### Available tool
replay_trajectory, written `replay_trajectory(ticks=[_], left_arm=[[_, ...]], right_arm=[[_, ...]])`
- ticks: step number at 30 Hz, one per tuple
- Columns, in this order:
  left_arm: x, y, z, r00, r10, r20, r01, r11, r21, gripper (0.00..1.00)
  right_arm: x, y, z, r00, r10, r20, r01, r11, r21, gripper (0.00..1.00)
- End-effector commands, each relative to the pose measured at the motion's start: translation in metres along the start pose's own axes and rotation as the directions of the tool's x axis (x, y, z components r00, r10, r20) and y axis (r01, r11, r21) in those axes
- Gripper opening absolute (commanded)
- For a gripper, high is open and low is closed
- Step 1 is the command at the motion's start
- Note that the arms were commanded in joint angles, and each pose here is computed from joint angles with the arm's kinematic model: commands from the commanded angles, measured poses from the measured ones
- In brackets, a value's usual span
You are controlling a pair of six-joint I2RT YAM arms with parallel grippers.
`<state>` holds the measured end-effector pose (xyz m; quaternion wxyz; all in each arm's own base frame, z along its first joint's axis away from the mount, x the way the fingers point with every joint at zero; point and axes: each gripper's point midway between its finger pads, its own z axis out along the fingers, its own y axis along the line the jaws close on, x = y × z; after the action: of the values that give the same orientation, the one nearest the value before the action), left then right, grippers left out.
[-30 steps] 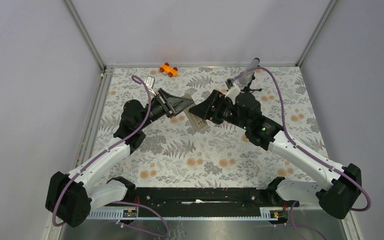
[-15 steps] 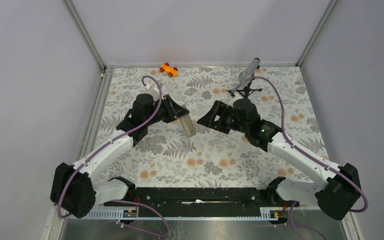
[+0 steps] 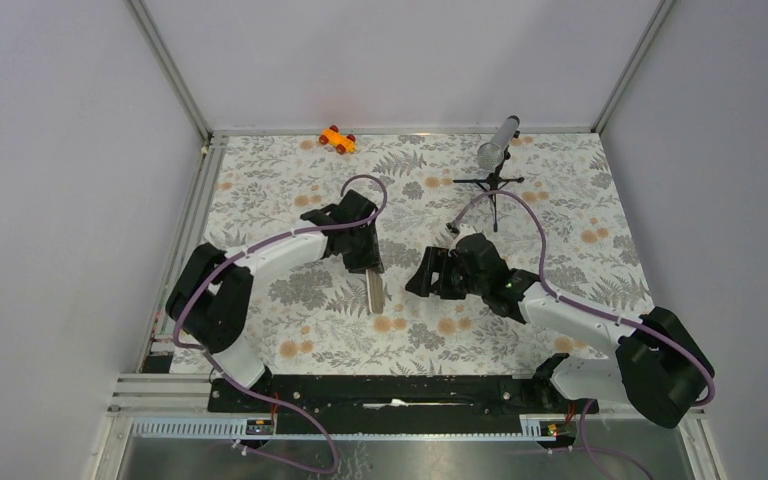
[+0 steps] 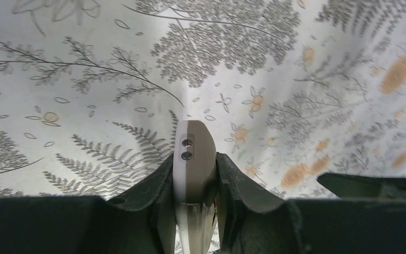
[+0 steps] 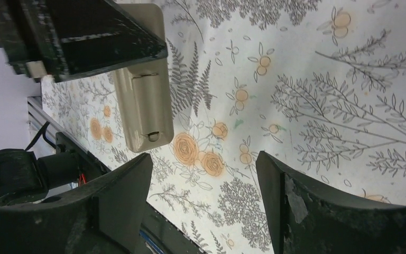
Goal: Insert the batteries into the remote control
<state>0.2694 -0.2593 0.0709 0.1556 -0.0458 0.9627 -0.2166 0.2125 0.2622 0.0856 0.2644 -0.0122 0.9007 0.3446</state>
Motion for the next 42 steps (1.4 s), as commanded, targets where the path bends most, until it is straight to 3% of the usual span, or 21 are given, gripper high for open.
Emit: replay_trajectory(ticks=[1,5,10,12,17,22,26,31,36,42], left_arm=[[-0.017,0.013,-0.005,0.998,0.004,0.06,0.006,0.987,-0.16,0.0],[-0.015,0.018,0.0,0.998,0.007,0.058,0.005,0.981,-0.196,0.0],[-0.015,0.021,0.004,0.998,0.02,0.062,-0.006,0.977,-0.214,0.0],[-0.012,0.023,0.006,0.999,0.014,0.051,-0.001,0.971,-0.239,0.0],[-0.009,0.027,0.004,0.998,0.013,0.067,0.014,0.926,-0.378,0.0],[-0.01,0.024,0.003,0.996,-0.001,0.089,0.035,0.923,-0.383,0.0],[-0.003,0.01,0.007,0.997,-0.01,0.074,0.031,0.958,-0.285,0.0],[0.011,-0.019,0.007,1.0,0.022,0.01,-0.021,0.997,-0.079,0.0],[0.015,-0.022,0.002,0.996,0.093,-0.013,-0.094,0.995,-0.025,0.0],[0.012,-0.014,-0.001,0.997,0.079,-0.01,-0.079,0.997,-0.014,0.0]], right_arm=[[-0.017,0.01,0.005,0.995,-0.05,0.082,0.053,0.998,-0.033,0.79],[-0.009,0.005,0.015,0.997,-0.07,0.044,0.071,0.997,-0.035,0.76],[0.011,0.02,0.031,0.99,-0.136,-0.025,0.131,0.979,-0.155,0.6],[0.015,0.023,0.037,0.992,-0.121,-0.038,0.113,0.978,-0.174,0.59],[0.014,0.023,0.048,0.999,-0.006,-0.043,-0.001,0.987,-0.16,0.65],[0.018,0.036,0.052,0.997,0.048,-0.067,-0.063,0.968,-0.243,0.8],[0.02,0.05,0.06,0.992,0.072,-0.101,-0.101,0.944,-0.315,0.8],[0.011,0.062,0.061,0.996,0.058,-0.073,-0.081,0.923,-0.376,0.73],[0.013,0.058,0.057,0.996,0.066,-0.052,-0.08,0.922,-0.378,0.7],[0.023,0.053,0.06,0.992,0.09,-0.088,-0.117,0.92,-0.374,0.46]])
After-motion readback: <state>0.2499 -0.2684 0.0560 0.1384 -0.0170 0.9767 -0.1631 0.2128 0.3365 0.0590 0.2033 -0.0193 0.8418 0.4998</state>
